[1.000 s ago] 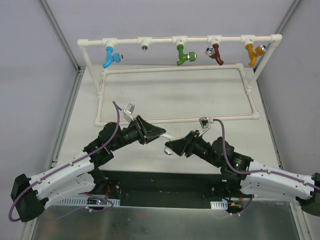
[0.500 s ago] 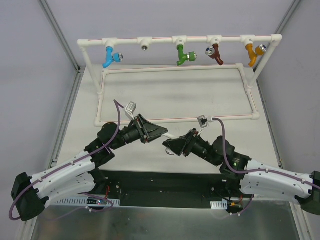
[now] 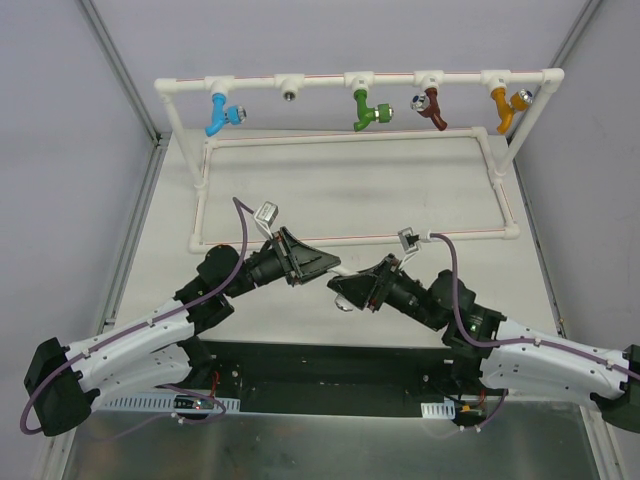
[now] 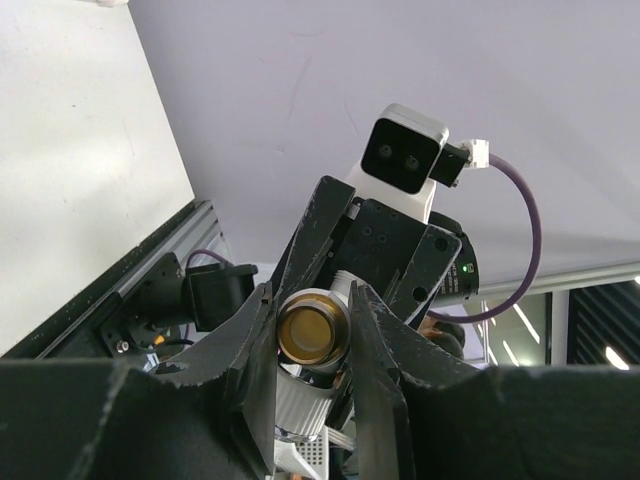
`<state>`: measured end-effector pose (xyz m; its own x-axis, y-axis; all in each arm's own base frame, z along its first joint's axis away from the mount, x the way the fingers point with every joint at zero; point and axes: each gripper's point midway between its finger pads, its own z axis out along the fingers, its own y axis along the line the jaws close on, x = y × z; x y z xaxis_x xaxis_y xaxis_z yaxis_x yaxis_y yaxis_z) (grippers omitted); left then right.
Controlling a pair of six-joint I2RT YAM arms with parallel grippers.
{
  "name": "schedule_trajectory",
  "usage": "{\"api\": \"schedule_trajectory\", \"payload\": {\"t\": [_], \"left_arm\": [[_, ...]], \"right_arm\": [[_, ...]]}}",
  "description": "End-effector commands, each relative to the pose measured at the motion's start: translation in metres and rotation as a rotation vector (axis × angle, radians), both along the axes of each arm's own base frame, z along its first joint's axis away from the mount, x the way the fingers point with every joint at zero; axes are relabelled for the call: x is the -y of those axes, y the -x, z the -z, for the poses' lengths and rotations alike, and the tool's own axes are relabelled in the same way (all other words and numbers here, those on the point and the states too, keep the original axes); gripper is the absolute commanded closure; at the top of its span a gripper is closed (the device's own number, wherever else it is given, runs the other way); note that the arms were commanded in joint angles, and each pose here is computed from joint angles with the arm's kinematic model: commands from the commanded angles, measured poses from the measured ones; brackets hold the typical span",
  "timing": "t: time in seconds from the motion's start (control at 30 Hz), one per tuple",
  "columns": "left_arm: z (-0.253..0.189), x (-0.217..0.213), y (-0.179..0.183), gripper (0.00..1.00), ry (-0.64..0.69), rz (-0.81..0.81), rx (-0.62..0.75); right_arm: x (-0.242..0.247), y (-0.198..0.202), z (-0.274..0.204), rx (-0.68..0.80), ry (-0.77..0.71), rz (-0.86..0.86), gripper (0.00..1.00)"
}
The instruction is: Install the water faucets
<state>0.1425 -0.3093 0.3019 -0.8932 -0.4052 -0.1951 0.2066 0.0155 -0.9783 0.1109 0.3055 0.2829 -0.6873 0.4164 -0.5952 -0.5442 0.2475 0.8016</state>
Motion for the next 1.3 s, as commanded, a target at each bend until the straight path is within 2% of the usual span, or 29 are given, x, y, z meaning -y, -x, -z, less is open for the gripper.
{"api": "schedule_trajectory", "payload": {"t": [0.0, 0.03, 0.07, 0.1, 0.13, 0.23, 0.6, 0.73, 0.9, 1.13, 1.27], "left_arm": [[-0.026, 0.004, 0.017, 1.0, 0.074, 0.075, 0.081], [-0.026, 0.004, 0.018, 1.0, 0.072, 0.079, 0.081], [-0.026, 0.005, 0.018, 1.0, 0.072, 0.081, 0.083], [-0.026, 0.005, 0.018, 1.0, 0.071, 0.081, 0.084], [-0.026, 0.005, 0.019, 1.0, 0.071, 0.085, 0.087], [-0.028, 0.004, 0.02, 1.0, 0.073, 0.086, 0.096], [-0.031, 0.002, 0.02, 1.0, 0.079, 0.077, 0.112], [-0.029, 0.001, 0.018, 1.0, 0.075, 0.064, 0.11], [-0.03, -0.002, 0.014, 1.0, 0.078, 0.025, 0.113], [-0.03, -0.004, 0.011, 1.0, 0.074, 0.007, 0.12], [-0.03, -0.003, 0.012, 1.0, 0.072, 0.013, 0.12]], "right_arm": [[0.003, 0.007, -0.049, 0.054, -0.126, -0.03, 0.57], [0.004, 0.006, -0.049, 0.055, -0.127, -0.027, 0.56], [0.006, 0.006, -0.05, 0.05, -0.135, -0.02, 0.47], [0.007, 0.004, -0.049, 0.043, -0.137, -0.009, 0.33], [0.008, 0.004, -0.049, 0.04, -0.142, -0.003, 0.26], [0.013, 0.003, -0.05, 0.031, -0.157, 0.007, 0.23], [0.014, 0.005, -0.049, 0.015, -0.158, -0.003, 0.4], [0.009, 0.007, -0.045, 0.002, -0.135, -0.022, 0.33], [0.005, 0.008, -0.036, -0.024, -0.118, -0.036, 0.32], [0.007, 0.006, -0.033, -0.033, -0.121, -0.02, 0.44], [0.007, 0.003, -0.033, -0.031, -0.12, -0.007, 0.55]]}}
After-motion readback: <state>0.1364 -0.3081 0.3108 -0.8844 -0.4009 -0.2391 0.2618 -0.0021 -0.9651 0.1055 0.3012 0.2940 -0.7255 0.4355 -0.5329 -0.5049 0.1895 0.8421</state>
